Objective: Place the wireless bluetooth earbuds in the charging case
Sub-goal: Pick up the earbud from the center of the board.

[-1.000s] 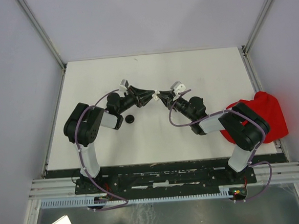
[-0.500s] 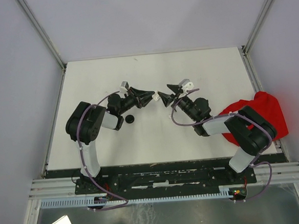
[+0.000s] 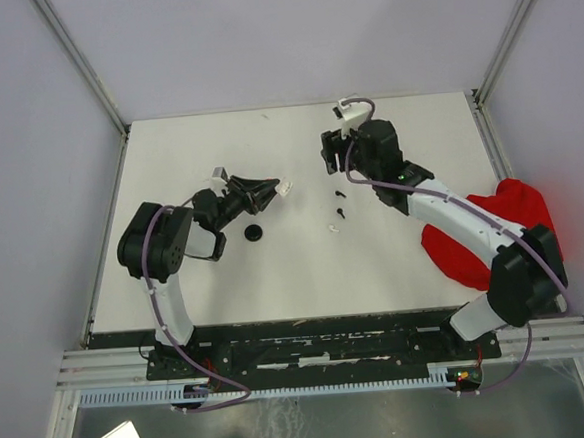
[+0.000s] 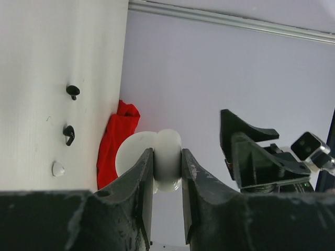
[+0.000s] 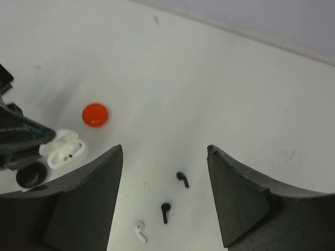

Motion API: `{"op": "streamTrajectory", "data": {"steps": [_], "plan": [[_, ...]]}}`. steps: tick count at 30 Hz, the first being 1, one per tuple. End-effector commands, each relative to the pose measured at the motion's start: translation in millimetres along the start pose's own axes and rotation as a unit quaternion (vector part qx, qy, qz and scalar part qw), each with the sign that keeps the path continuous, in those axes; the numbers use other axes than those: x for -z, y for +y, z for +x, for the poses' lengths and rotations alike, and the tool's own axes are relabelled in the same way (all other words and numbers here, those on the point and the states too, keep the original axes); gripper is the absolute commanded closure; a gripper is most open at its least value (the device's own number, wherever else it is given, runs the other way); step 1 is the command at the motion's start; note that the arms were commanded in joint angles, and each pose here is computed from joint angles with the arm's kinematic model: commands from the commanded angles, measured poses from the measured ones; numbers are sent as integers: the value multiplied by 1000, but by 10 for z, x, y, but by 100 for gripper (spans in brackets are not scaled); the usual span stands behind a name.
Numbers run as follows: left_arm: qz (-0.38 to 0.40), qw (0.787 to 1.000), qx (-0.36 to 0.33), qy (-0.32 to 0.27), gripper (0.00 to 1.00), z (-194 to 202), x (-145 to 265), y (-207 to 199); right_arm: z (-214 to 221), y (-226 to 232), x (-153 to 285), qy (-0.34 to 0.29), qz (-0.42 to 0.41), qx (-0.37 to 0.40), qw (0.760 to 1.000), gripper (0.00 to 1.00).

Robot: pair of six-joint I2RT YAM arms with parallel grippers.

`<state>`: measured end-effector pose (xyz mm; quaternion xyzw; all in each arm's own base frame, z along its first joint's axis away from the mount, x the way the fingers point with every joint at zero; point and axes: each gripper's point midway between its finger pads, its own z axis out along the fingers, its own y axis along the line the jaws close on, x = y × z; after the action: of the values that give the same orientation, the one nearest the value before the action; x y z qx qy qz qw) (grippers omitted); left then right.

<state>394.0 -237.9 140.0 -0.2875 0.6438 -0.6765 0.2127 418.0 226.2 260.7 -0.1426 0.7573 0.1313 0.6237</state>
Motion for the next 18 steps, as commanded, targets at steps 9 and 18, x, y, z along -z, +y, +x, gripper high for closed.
{"op": "streamTrajectory", "data": {"steps": [9, 18], "plan": [[44, 998, -50, -19, 97, -16, 146, -416, 1526, 254, 329, 367, -116, 66, 921, 32], [35, 996, -42, -70, 97, -215, 346, -394, 1859, 419, 335, 403, -166, 90, 896, 40]]}}
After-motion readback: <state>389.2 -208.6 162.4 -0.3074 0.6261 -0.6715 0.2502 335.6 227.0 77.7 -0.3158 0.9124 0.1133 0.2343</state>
